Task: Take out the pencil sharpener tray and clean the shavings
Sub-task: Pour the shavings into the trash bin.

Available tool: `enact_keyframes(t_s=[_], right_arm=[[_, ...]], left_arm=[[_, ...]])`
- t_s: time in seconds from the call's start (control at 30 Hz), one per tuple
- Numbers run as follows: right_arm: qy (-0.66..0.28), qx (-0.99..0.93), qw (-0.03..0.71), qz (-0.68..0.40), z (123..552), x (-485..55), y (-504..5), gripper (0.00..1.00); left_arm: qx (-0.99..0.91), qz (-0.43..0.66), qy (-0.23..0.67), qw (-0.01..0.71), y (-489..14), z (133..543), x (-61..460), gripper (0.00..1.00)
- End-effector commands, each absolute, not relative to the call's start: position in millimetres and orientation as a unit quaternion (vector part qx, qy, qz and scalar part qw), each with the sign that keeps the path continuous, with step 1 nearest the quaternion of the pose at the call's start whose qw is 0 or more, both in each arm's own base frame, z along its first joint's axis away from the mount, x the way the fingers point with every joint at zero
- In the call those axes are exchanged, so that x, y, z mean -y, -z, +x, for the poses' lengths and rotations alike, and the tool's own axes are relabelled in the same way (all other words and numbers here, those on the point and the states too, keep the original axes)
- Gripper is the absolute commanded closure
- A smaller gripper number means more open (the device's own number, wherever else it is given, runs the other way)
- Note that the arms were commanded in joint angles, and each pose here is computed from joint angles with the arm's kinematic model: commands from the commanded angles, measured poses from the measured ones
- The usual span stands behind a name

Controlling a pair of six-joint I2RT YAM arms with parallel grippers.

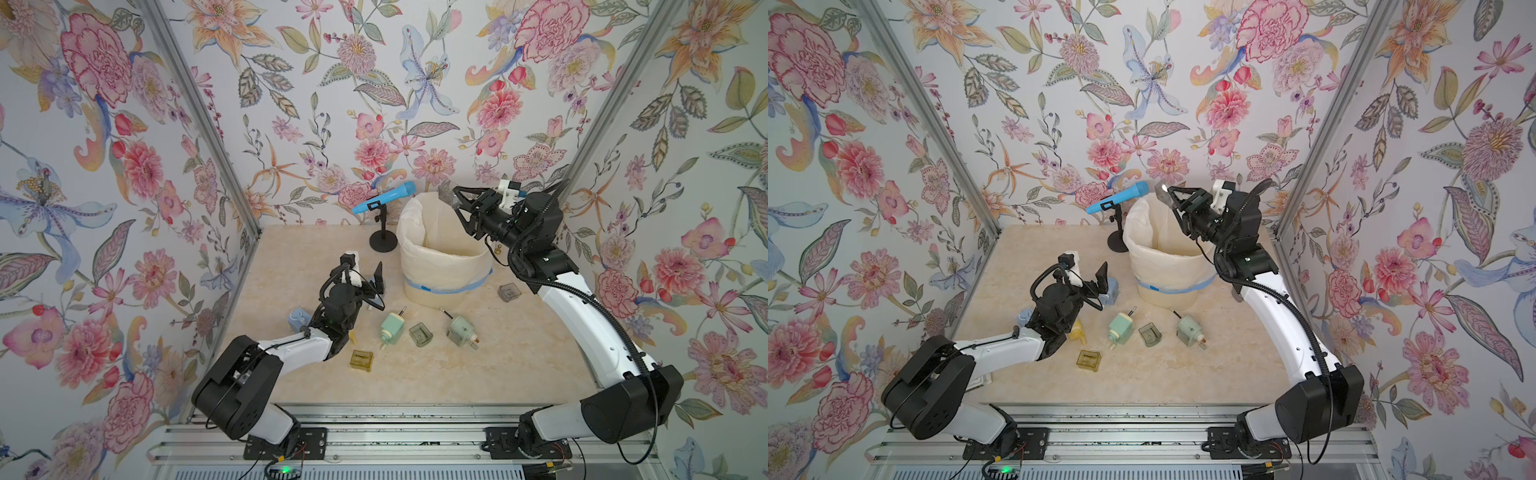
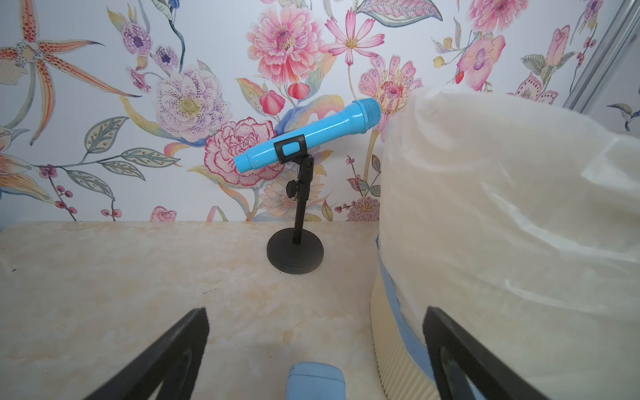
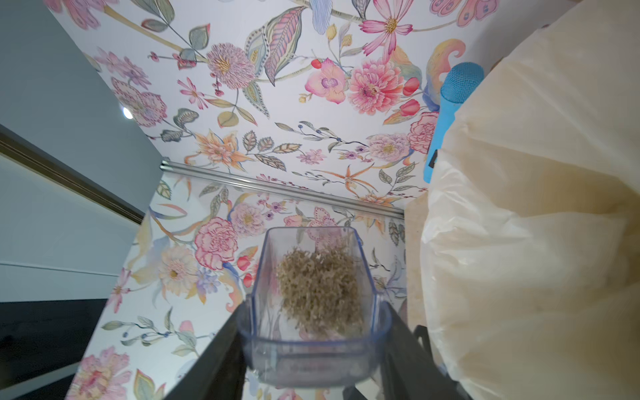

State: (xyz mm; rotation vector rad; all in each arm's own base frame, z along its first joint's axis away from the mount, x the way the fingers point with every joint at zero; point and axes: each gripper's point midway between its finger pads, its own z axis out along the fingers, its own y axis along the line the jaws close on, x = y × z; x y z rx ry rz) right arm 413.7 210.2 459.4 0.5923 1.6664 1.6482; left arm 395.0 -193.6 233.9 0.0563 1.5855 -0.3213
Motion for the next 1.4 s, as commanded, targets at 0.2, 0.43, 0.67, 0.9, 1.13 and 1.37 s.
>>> enact_keyframes(t_s=[0.2, 0.43, 0.67, 0.9, 1.13, 1.37], right_arm=[[-0.713, -0.509, 0.309, 0.369, 405.8, -212.8, -476.9, 0.55], [-0.74, -0.392, 0.314, 0.448, 397.9, -200.1, -462.6, 0.54], [-0.776, -0.278, 0.279, 0.493, 406.7, -188.7, -465.8, 0.54], [-0.803, -0.205, 0.252, 0.499, 410.1, -191.0, -468.2, 0.53], [-0.832, -0.133, 0.222, 0.491, 403.3, -202.8, -480.7, 0.53], [-0.844, -0.15, 0.225, 0.464, 387.8, -208.6, -488.3, 0.54]], left_arm=[[-0.721, 0.009, 0.133, 0.68, -239.0, 352.2, 167.6, 0.0], [-0.726, 0.005, 0.126, 0.676, -247.0, 318.8, 152.0, 0.0], [-0.731, -0.009, 0.117, 0.673, -255.6, 292.5, 129.9, 0.0], [-0.736, -0.004, 0.114, 0.668, -266.0, 281.3, 125.9, 0.0], [-0.737, -0.004, 0.122, 0.665, -274.1, 277.3, 129.1, 0.0], [-0.74, 0.01, 0.108, 0.664, -286.8, 272.9, 130.9, 0.0]])
